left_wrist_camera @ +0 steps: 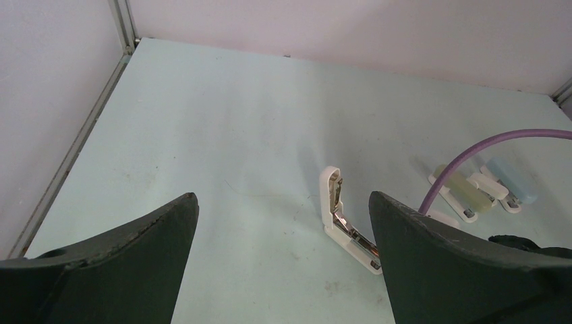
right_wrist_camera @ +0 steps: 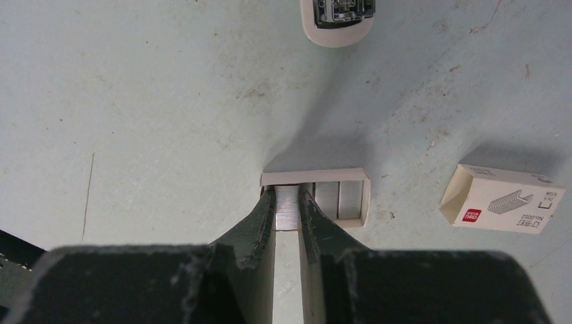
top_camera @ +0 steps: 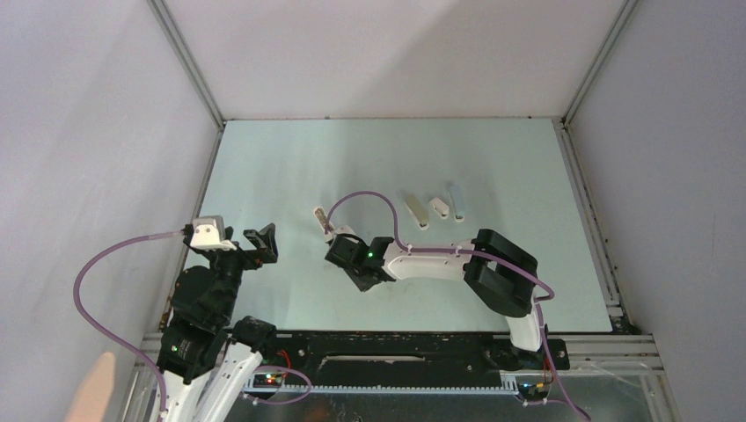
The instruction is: Load the staples into the stapler
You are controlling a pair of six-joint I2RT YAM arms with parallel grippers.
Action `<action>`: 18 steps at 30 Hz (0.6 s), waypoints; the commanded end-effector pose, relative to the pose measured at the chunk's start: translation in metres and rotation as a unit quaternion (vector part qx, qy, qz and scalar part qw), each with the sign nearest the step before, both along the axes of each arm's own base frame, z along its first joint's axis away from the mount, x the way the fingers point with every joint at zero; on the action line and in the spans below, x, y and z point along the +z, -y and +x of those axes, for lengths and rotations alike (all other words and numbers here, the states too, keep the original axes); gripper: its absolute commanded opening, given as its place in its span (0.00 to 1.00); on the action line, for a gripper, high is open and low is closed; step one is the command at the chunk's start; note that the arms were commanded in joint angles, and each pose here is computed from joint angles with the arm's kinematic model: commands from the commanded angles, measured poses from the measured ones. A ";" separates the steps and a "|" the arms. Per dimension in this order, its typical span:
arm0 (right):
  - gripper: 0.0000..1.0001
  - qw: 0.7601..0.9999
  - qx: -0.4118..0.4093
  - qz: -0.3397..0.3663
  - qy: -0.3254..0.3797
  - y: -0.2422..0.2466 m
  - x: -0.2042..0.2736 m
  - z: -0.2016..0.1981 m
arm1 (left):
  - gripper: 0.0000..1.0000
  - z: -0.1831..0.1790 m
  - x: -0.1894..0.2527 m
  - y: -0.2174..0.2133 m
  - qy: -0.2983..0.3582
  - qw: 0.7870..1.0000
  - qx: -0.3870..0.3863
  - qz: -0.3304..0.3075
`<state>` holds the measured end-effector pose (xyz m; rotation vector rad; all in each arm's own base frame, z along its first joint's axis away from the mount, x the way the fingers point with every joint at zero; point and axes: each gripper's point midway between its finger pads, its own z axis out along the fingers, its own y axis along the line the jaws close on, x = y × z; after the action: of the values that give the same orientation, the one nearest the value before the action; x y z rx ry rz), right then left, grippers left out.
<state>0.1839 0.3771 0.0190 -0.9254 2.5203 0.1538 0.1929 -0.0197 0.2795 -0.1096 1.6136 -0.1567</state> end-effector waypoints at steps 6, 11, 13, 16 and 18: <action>0.12 0.998 0.022 0.049 0.044 -0.003 0.061 0.009 | 1.00 0.001 0.003 0.001 0.009 1.000 -0.003 -0.006; 0.13 0.993 0.041 0.095 0.065 -0.010 0.090 0.026 | 1.00 0.000 0.004 0.000 0.011 1.000 0.001 -0.007; 0.13 0.990 0.047 0.104 0.076 -0.011 0.097 0.033 | 1.00 0.000 0.004 0.000 0.012 1.000 0.002 -0.007; 0.13 0.986 0.062 0.115 0.099 -0.016 0.104 0.047 | 1.00 0.000 0.004 -0.001 0.012 1.000 0.003 -0.007; 0.13 0.983 0.074 0.123 0.110 -0.021 0.105 0.056 | 1.00 0.000 0.005 -0.001 0.013 1.000 0.003 -0.007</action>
<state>0.2204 0.3818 0.1005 -0.9394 2.3064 0.3127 0.1926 -0.0194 0.2798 -0.1111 1.6113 -0.1567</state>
